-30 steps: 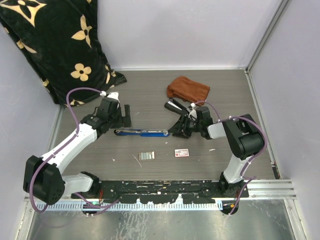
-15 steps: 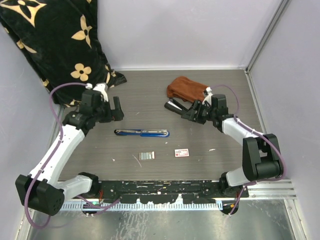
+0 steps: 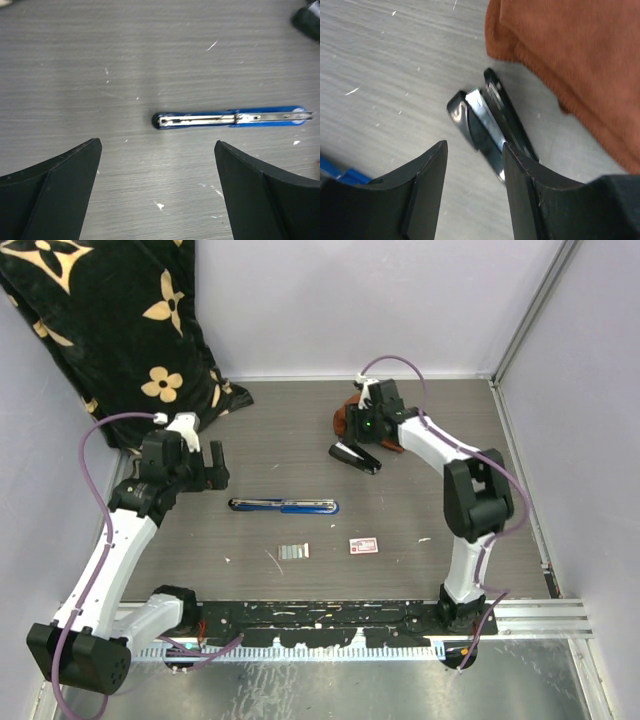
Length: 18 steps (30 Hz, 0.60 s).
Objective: Load the staples into the stapler
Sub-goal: Place the stapler at the center of the board, then open the stapler at the center of the board.
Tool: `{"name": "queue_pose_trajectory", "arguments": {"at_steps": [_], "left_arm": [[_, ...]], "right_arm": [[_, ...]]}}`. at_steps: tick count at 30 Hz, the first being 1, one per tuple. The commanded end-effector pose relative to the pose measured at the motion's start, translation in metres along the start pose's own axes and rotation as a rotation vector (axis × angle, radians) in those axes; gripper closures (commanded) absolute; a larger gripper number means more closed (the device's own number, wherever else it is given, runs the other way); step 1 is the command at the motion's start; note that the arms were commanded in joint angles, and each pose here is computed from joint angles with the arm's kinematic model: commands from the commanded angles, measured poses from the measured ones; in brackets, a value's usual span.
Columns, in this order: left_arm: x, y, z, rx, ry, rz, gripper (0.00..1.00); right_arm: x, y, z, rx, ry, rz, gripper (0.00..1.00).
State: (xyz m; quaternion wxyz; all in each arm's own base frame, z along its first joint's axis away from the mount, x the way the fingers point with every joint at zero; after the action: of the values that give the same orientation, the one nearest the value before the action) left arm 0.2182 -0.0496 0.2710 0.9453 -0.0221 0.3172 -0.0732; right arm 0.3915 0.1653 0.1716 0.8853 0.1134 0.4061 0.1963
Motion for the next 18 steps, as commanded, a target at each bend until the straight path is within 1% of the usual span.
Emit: {"name": "queue_pose_trajectory", "arguments": {"at_steps": [1, 4, 8, 14, 18], "left_arm": [[0.005, 0.010, -0.005, 0.059, -0.054, 0.068, 0.02], [0.007, 0.011, -0.006, 0.061, -0.041, 0.086, 0.02], [0.010, 0.009, -0.007, 0.062, -0.026, 0.057, 0.02], [0.013, 0.008, -0.007, 0.064, -0.016, 0.053, 0.02], [0.013, 0.009, -0.008, 0.066, -0.010, 0.054, 0.02]], "right_arm": [[0.021, 0.000, 0.023, -0.165, 0.030, -0.130, 0.47], [0.039, -0.002, 0.033, -0.207, 0.044, -0.163, 0.49], [0.059, -0.008, 0.038, -0.243, 0.067, -0.208, 0.50], [0.077, -0.008, 0.039, -0.259, 0.093, -0.191, 0.50], [0.087, -0.006, 0.039, -0.262, 0.094, -0.180, 0.54]]}}
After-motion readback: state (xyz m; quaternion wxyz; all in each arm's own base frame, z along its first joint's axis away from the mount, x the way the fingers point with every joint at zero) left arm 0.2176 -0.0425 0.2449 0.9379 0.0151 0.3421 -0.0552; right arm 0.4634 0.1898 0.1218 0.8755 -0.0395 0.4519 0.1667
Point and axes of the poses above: each gripper's point midway between its finger pads, its own x axis out along the fingers, its own y axis along the line the jaws close on, z = x × y, the point moved 9 cm from there along -x, back along the fingers, and after that the axes turned 5 degrees about x, right-handed, at the moved point
